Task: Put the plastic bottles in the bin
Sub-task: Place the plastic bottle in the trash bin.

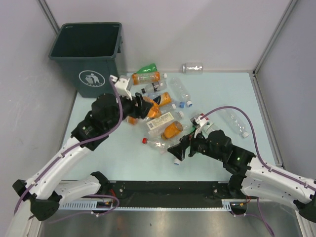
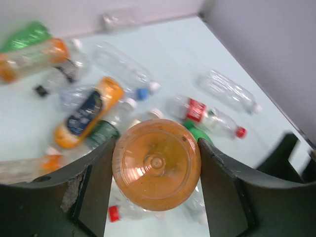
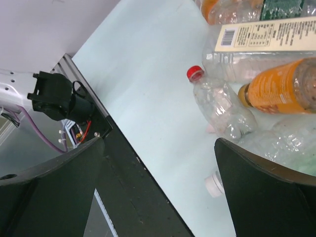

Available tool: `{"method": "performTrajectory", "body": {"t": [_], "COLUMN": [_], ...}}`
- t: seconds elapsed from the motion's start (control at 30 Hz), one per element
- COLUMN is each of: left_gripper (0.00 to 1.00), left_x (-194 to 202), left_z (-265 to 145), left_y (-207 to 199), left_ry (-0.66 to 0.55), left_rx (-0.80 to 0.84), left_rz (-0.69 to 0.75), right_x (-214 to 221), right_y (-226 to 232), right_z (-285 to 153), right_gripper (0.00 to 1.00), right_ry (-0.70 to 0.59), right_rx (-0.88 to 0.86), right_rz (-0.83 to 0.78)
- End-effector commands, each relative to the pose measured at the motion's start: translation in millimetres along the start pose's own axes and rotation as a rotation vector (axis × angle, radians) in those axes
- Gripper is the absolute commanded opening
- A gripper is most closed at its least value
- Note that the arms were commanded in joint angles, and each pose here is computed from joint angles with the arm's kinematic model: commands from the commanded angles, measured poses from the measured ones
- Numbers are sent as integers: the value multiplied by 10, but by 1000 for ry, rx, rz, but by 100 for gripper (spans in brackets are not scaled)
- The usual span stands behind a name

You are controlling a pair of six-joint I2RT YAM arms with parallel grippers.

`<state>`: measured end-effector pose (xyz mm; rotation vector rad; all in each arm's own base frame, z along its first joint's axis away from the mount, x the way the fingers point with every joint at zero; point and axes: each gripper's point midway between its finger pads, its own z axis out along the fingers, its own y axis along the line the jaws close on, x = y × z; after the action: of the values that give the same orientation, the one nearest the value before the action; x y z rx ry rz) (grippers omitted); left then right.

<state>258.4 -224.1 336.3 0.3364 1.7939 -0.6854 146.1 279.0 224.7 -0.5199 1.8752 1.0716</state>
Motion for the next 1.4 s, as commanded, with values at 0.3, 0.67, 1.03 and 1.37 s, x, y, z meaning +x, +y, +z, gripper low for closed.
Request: {"method": "performTrajectory", "body": {"t": [0.3, 0.67, 1.03, 1.37], "left_gripper": [0, 0, 44, 100], "left_x": [-1916, -2605, -2676, -2718], "left_z": [-439, -455, 305, 362], "left_y": [1490, 2187, 3080, 2910], "left_ry": [-558, -810, -669, -668], "left_rx": [-606, -694, -758, -657], "left_rz": [-72, -126, -282, -237], "right_x": [9, 33, 90, 57], "right_y": [-167, -239, -341, -544], "right_z": [44, 41, 77, 131], "right_gripper": [100, 100, 100, 100], "right_ry": [-15, -14, 15, 23], "right_rx": [91, 122, 148, 180], "right_rz": [24, 13, 29, 74]}}
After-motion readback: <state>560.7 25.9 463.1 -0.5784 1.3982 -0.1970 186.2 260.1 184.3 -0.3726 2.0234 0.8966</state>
